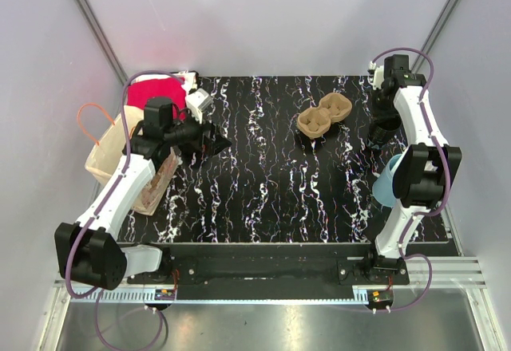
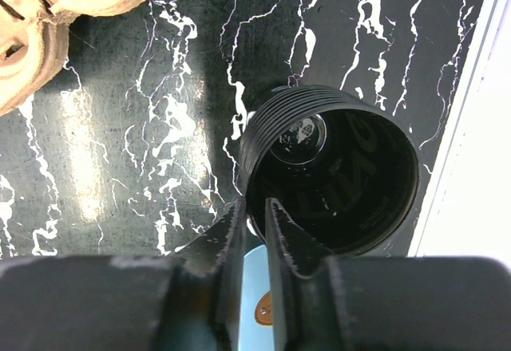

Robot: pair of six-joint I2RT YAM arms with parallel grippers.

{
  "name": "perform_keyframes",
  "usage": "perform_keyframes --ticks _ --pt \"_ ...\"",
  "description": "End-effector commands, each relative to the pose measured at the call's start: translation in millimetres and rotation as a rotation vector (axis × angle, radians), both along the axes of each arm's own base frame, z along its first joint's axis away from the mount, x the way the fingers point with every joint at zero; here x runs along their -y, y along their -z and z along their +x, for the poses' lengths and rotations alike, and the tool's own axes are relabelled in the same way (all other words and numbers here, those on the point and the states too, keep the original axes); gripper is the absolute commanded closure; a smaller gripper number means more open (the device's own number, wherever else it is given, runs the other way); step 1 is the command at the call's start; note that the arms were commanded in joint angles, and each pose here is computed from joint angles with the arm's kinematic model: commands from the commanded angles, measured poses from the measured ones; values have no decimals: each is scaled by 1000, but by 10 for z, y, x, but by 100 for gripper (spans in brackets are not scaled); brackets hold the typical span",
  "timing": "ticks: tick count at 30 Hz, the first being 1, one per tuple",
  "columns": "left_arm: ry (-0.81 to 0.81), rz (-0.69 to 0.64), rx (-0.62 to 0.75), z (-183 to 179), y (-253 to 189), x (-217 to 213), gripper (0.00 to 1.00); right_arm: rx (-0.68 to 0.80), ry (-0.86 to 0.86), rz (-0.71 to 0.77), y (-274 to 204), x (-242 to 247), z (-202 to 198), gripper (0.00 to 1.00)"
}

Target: Pack the takeout coffee

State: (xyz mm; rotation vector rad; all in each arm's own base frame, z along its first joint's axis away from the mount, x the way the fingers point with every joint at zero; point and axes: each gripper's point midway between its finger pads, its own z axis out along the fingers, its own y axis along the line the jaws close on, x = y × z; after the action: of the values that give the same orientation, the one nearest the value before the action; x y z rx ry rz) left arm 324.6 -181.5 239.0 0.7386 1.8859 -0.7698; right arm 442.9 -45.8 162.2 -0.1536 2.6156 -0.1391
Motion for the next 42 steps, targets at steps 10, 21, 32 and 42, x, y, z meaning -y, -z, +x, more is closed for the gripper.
perform_keyframes --ticks 10,21,32,42 --pt "32 -11 59 18 -95 48 1 44 -14 10 -138 -20 89 91" --pt "33 -14 57 18 -87 50 1 64 -16 7 -203 -19 98 100" --pt "32 -13 55 17 -79 51 1 90 -23 -23 -310 25 99 100" --pt "30 -13 56 21 -77 50 1 118 -23 -48 -459 64 123 100"
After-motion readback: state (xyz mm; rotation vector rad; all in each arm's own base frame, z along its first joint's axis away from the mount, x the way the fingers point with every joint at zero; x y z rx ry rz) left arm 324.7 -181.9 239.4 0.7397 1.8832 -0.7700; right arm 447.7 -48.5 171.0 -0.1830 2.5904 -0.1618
